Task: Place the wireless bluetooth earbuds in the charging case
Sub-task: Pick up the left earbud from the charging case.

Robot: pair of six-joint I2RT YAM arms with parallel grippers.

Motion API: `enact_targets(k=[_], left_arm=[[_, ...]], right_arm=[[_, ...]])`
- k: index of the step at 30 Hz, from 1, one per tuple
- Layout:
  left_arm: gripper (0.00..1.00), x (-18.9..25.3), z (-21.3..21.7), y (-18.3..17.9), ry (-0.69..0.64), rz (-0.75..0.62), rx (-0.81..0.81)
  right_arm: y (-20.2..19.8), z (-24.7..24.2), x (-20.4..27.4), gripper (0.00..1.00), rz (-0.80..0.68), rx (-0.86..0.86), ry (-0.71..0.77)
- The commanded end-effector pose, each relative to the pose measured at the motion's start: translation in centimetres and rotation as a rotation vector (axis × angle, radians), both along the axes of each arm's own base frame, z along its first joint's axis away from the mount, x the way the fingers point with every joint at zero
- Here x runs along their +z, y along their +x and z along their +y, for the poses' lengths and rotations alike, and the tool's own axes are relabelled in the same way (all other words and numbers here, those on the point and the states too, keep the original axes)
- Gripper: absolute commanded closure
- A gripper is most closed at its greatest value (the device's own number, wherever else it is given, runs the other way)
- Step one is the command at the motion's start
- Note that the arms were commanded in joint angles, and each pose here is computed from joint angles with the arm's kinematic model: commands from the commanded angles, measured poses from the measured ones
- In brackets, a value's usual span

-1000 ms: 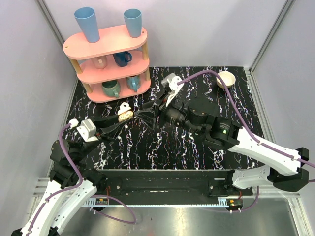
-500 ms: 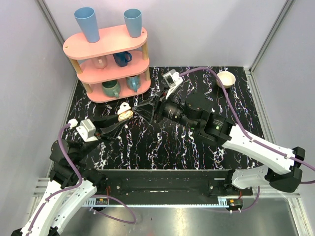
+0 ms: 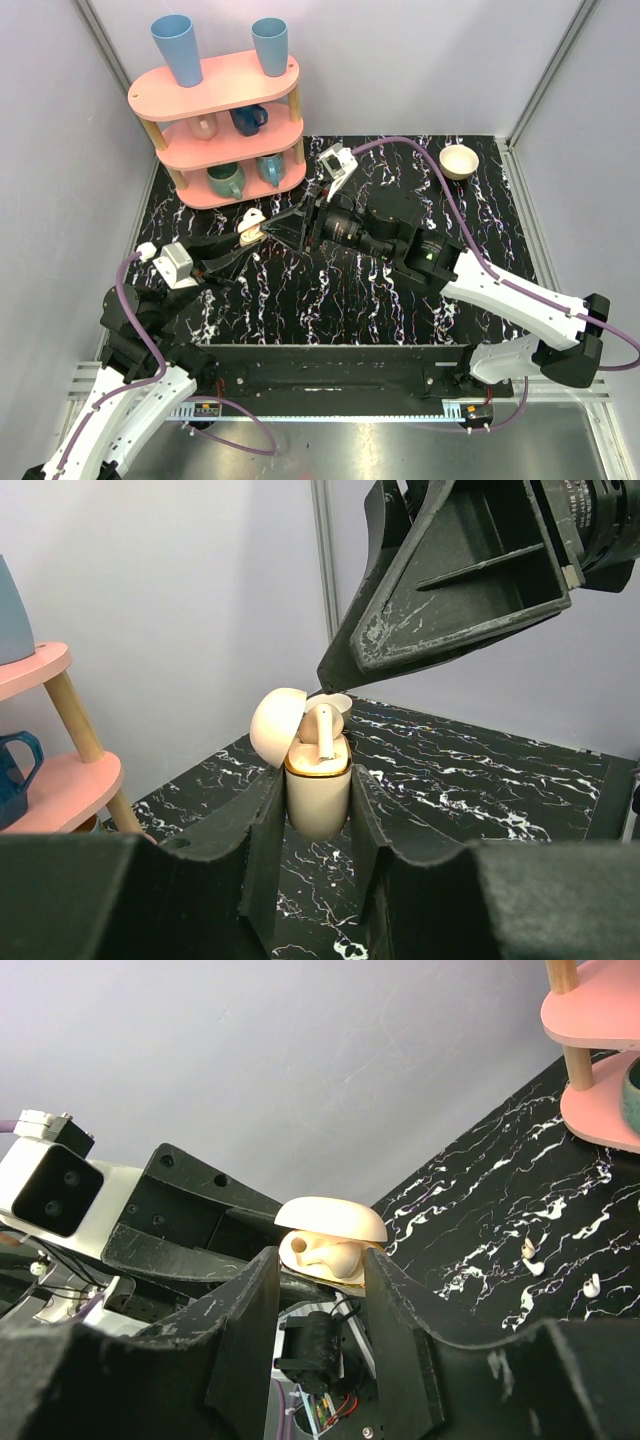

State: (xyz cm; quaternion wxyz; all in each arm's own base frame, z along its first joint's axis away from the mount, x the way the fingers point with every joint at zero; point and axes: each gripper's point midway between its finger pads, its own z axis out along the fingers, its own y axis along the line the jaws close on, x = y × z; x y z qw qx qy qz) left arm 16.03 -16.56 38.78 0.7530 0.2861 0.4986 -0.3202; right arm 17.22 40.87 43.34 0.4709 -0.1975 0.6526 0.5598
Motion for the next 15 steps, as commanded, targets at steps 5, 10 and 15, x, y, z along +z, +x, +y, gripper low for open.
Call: enact_targets(k=[5,10,15], left_arm=[[1.00,1.12,0.19,0.15,-0.042,-0.028,0.009],[1.00,1.15,0.14,0.09,-0.045,-0.028,0.005],[1.00,1.13,0.14,0.16,-0.051,-0.027,0.005]], right_arm=[[-0.19,0.50,0.80,0.54,0.004,0.033,0.035],[-0.32,0.65,0.69,0.54,0.011,0.043,0.037],[-0.57,0.89,0.68,0.59,0.009,0.063,0.033]])
